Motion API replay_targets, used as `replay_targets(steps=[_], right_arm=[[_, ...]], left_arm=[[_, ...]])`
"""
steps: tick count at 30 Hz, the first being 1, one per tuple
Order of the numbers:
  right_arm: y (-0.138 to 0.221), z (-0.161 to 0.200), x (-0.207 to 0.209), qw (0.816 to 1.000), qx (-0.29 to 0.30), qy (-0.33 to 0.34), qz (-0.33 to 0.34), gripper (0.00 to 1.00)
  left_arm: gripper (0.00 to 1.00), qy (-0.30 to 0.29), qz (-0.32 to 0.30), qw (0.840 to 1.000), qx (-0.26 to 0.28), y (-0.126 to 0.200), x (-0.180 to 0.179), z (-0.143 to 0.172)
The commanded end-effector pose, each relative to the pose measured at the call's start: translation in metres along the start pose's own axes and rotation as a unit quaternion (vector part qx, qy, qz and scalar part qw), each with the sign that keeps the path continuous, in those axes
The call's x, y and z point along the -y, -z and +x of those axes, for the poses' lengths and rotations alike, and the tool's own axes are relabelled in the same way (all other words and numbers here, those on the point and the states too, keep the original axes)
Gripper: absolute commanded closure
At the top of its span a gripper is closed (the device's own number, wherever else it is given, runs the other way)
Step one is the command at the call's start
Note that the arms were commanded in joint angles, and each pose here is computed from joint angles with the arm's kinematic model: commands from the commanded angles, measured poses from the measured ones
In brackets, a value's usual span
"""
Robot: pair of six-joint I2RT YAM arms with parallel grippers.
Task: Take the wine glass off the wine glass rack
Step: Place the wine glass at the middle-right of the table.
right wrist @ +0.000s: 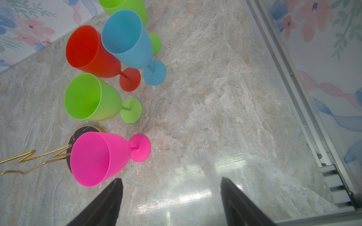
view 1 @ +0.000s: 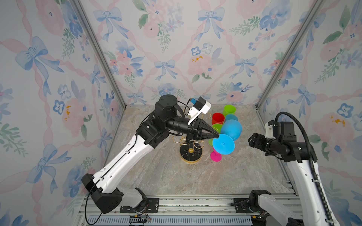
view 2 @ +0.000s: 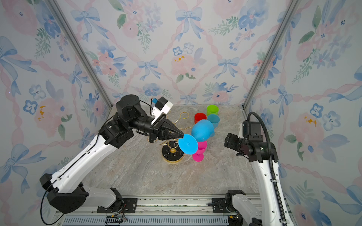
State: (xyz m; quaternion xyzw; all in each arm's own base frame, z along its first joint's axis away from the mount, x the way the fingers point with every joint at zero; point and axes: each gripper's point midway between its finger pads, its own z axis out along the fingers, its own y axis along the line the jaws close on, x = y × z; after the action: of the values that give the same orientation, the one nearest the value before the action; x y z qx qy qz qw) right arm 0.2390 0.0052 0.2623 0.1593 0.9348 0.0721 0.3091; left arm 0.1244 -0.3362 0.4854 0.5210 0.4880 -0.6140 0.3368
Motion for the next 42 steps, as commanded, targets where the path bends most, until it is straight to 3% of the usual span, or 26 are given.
replay_targets(steps=[1, 6, 13, 18, 28, 38, 42], right_arm=[[0.013, 0.007, -0.006, 1.0, -0.014, -0.001, -0.022, 0.19], [0.023, 0.008, -0.021, 0.998, -0.026, -0.01, -0.063, 0.19], [0.036, 0.009, -0.042, 0.992, -0.046, -0.022, -0.117, 0.19], [0.046, 0.009, -0.053, 0.988, -0.066, -0.03, -0.14, 0.2], [0.051, 0.001, -0.067, 0.979, -0.072, -0.083, -0.171, 0.21], [0.056, -0.01, -0.079, 0.967, -0.082, -0.133, -0.203, 0.23], [0.055, -0.004, -0.085, 0.96, -0.102, -0.141, -0.221, 0.26]], left_arm=[[1.0, -0.125, 0.003, 0.992, 0.011, 0.002, 0.028, 0.002], [1.0, -0.169, 0.007, 0.986, 0.002, -0.007, 0.044, 0.025], [1.0, -0.201, -0.054, 0.978, -0.023, -0.023, 0.025, 0.056], [1.0, -0.25, -0.11, 0.961, -0.054, -0.031, 0.01, 0.081], [1.0, -0.304, -0.146, 0.935, -0.109, -0.045, -0.001, 0.119], [1.0, -0.383, -0.181, 0.888, -0.18, -0.054, -0.012, 0.16], [1.0, -0.433, -0.198, 0.85, -0.225, -0.058, -0.017, 0.181]])
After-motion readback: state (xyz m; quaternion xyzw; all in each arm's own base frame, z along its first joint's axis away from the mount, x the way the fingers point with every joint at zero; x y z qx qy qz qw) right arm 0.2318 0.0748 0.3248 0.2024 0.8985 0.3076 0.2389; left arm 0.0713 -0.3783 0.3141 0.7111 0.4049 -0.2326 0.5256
